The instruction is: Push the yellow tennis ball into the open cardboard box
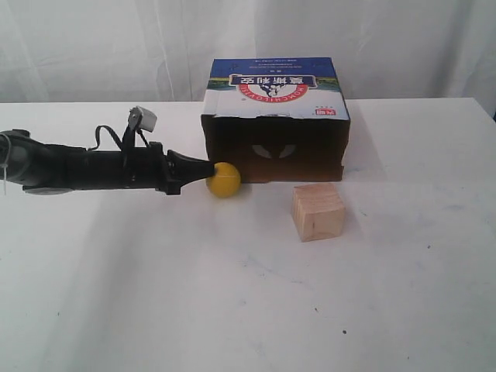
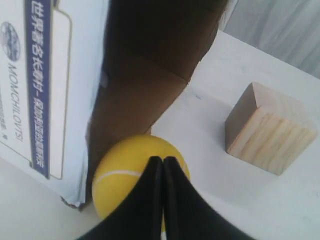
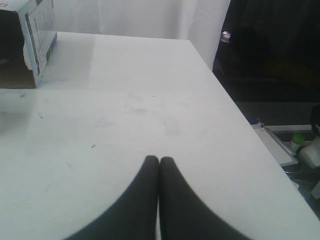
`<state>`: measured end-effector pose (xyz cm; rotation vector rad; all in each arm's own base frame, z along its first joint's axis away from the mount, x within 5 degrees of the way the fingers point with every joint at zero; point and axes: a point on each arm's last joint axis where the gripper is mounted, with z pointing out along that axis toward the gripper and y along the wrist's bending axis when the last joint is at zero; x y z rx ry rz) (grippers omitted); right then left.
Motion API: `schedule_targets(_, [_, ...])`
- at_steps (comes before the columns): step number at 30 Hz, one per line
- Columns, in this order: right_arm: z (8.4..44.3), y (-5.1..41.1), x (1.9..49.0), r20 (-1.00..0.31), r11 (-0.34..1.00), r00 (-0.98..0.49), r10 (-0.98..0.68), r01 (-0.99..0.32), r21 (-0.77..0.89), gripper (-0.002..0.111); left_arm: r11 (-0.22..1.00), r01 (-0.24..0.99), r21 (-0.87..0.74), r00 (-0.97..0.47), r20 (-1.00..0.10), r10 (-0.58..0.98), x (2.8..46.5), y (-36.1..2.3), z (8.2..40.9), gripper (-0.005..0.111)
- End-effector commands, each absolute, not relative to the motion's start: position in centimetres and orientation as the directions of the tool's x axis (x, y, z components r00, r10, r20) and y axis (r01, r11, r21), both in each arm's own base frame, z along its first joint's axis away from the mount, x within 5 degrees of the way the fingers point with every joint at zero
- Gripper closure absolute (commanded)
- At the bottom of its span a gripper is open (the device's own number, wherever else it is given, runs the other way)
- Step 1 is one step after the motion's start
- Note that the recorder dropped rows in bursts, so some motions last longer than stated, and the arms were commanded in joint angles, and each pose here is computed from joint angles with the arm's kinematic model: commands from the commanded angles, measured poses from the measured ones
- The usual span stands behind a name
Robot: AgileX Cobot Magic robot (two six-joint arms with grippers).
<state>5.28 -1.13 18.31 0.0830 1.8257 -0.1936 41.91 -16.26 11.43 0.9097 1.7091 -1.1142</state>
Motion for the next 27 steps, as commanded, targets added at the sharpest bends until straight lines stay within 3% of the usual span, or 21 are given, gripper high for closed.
schedule_targets(1, [18.3, -1.1, 5.3, -0.966, 0.983, -0.255, -0.048, 0.161, -0.091, 0.108, 0.314, 0.913, -0.259, -0.306, -0.946, 0.11, 42.5, -16.4, 12.0, 0.107])
schedule_targets(9, [18.3, -1.1, 5.3, -0.966, 0.983, -0.255, -0.048, 0.161, -0.091, 0.108, 0.218, 0.938, -0.27, -0.291, -0.954, 0.071, 42.4, -16.8, 13.3, 0.107])
schedule_targets(13, [18.3, -1.1, 5.3, -0.966, 0.983, -0.255, -0.048, 0.161, -0.091, 0.108, 0.1, 0.94, -0.327, -0.333, -0.941, 0.057, 41.5, -16.3, 13.8, 0.107])
schedule_targets(16, [18.3, -1.1, 5.3, -0.966, 0.983, -0.255, -0.048, 0.161, -0.091, 0.108, 0.015, 0.933, -0.359, -0.358, -0.924, 0.135, 40.5, -15.3, 13.7, 0.107])
schedule_targets(19, [18.3, -1.1, 5.3, -0.966, 0.983, -0.255, -0.048, 0.161, -0.091, 0.108, 0.057, 0.92, -0.388, -0.389, -0.884, 0.259, 40.5, -14.6, 12.3, 0.107])
schedule_targets(23, [18.3, -1.1, 5.3, -0.966, 0.983, -0.255, -0.048, 0.161, -0.091, 0.108, 0.207, 0.906, -0.368, -0.415, -0.869, 0.271, 41.6, -14.9, 11.1, 0.107])
schedule_targets(27, [18.3, -1.1, 5.3, -0.966, 0.983, -0.255, -0.048, 0.161, -0.091, 0.108, 0.227, 0.914, -0.337, -0.396, -0.865, 0.309, 41.3, -17.1, 10.5, 0.107])
